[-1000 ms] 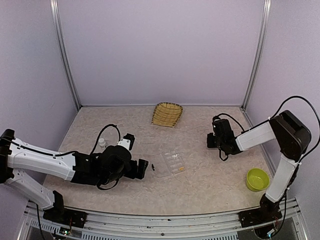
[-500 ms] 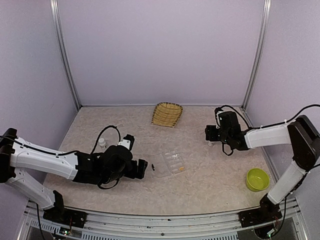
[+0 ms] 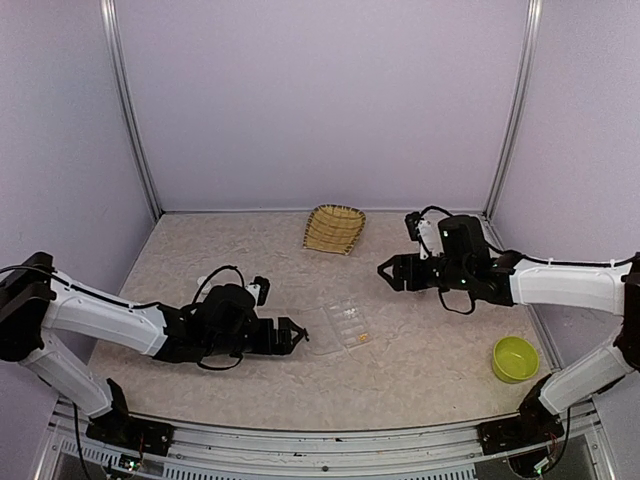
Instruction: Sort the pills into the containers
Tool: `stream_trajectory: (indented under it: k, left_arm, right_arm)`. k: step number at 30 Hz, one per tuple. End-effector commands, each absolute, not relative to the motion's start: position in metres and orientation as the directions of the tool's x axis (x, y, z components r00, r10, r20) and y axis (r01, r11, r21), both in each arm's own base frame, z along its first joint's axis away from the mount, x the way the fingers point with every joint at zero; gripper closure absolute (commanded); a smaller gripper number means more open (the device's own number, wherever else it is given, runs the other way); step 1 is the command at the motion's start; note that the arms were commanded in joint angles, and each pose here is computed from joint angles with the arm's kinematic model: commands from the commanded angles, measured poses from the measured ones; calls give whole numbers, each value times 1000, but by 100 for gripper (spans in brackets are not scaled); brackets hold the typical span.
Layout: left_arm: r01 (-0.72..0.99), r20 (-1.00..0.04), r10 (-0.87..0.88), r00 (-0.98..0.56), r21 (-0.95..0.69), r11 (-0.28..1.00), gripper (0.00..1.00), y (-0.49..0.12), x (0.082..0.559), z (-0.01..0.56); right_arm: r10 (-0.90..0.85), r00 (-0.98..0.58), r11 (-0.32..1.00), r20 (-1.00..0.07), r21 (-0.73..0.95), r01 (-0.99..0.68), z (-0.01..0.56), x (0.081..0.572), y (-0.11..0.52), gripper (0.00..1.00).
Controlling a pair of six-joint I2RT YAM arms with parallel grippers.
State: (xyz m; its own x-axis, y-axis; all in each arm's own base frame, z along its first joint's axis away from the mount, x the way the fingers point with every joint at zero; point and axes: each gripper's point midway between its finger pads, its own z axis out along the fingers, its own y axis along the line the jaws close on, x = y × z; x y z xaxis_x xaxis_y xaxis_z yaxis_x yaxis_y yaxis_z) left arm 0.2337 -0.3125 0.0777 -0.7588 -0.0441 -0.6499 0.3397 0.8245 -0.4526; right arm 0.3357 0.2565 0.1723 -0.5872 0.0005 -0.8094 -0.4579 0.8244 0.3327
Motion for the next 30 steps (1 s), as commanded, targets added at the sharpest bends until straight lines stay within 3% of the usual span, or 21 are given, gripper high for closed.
stream_trajectory:
  k: [1,9,16,30]
  left_arm:
    - [361,-605,-80,-792,-569,739,1,-340,231,85]
    - [332,-584,-128,-802,-614,716,1,-352,238,78]
    - [317,-528,-186,-829,-717,620,1,-370,233,83]
    - [261,-448,-204,-870,-771,581,1,-387,222,69]
  right_arm:
    - [-32,-693,774,-720,421,-473,138,307,278,23]
    - [-79,-757,756,-648,456,-469,95,299,301,22]
    - [-89,-786,742,-612,485,-462,68,300,311,22]
    - [-98,-816,694,-570,549,-466,54,298,335,22]
